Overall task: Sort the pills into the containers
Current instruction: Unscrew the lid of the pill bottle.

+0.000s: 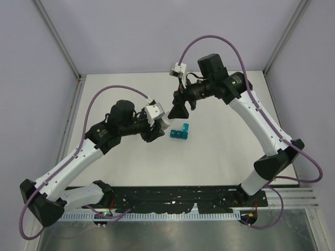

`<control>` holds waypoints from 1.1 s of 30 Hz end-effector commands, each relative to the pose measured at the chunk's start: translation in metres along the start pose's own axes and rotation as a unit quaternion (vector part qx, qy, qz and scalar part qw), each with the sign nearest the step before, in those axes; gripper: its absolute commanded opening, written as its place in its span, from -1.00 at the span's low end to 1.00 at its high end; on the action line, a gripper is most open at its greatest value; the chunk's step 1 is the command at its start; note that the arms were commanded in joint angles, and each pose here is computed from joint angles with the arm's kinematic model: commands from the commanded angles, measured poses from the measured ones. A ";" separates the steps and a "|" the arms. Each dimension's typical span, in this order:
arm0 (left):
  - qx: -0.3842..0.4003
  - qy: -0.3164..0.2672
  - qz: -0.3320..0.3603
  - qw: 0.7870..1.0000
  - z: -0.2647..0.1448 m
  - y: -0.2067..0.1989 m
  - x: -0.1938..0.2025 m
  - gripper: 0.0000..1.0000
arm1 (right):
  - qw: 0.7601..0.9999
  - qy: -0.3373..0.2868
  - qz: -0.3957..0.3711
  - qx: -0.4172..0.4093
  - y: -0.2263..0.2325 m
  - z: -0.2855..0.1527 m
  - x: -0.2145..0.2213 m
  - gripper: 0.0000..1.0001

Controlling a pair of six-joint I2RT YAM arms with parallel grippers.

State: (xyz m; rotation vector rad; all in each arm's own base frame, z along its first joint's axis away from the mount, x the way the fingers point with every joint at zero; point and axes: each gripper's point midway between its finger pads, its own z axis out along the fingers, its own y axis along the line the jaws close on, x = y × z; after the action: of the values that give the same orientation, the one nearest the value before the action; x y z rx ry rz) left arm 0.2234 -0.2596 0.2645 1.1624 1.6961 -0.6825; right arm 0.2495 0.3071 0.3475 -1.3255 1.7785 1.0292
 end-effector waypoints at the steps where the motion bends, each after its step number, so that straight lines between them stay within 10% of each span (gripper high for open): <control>1: -0.070 -0.030 0.027 0.997 -0.005 0.023 -0.019 -1.00 | 0.998 -0.030 0.043 -0.027 0.004 0.008 -0.018 0.66; 9: -0.108 -0.023 0.026 0.994 -0.004 0.037 -0.018 -1.00 | 0.995 -0.022 0.087 -0.049 -0.003 0.024 -0.006 0.53; 23: -0.080 -0.032 0.019 0.996 -0.003 0.026 -0.019 -1.00 | 0.996 -0.014 0.075 -0.053 -0.004 0.027 0.001 -0.28; 33: 0.170 -0.083 -0.015 0.982 -0.019 -0.056 -0.026 -1.00 | 0.987 -0.005 -0.145 -0.068 0.019 0.001 0.011 -0.47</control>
State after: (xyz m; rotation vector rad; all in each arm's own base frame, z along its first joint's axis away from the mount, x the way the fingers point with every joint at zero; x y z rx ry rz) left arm 0.2244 -0.2564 0.2555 1.1349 1.7240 -0.7265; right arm 0.2425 0.3178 0.3183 -1.4090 1.7827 1.1829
